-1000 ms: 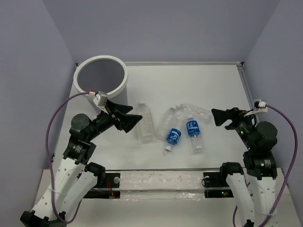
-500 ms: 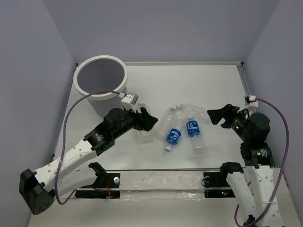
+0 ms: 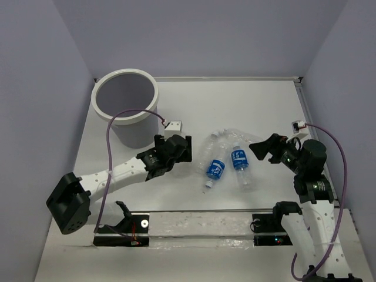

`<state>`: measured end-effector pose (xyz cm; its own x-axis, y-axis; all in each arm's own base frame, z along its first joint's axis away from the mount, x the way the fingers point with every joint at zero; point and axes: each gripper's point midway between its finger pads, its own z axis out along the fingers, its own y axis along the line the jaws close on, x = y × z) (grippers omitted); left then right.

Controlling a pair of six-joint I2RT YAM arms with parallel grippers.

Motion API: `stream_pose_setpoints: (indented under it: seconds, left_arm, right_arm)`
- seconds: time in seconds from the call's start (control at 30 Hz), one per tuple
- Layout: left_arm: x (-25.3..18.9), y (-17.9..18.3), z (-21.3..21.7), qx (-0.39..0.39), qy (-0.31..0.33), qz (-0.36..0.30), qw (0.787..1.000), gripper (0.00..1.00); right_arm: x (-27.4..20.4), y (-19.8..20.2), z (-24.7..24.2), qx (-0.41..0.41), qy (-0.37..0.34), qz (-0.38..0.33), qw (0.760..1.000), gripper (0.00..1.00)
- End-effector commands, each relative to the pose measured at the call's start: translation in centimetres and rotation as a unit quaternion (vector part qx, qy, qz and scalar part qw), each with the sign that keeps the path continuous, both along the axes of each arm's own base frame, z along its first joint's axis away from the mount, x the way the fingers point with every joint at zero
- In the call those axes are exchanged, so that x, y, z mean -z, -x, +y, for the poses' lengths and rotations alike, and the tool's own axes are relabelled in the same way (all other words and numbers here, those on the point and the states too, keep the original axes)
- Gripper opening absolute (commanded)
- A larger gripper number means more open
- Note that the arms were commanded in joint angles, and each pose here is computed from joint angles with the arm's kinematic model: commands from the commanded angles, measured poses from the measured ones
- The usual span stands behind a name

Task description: Put the plastic bottles in the bin

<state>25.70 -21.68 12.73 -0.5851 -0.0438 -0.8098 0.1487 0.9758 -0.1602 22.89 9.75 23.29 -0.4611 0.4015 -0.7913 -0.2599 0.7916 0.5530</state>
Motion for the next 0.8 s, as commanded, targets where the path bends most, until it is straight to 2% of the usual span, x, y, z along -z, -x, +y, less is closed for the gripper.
stream_pose_setpoints:
  seconds: [0.0,0.57,0.77]
  left_arm:
    - [-1.4,-2.4,-1.0,-0.038,-0.008,-0.023,0.999,0.99]
    - [2.1,-4.8,-0.5,-0.098,-0.112,-0.004,0.989,0.99]
    - [3.2,-5.4,-1.1,-0.092,-0.122,-0.004,0.988,0.99]
  right_arm:
    - [-0.6,0.1,0.9,-0.033,-0.005,-0.027,0.999,0.95]
    - [-0.2,1.4,2.4,-0.082,-0.028,-0.035,0.996,0.96]
    - [-0.5,1.8,3.0,-0.102,-0.036,-0.04,0.993,0.96]
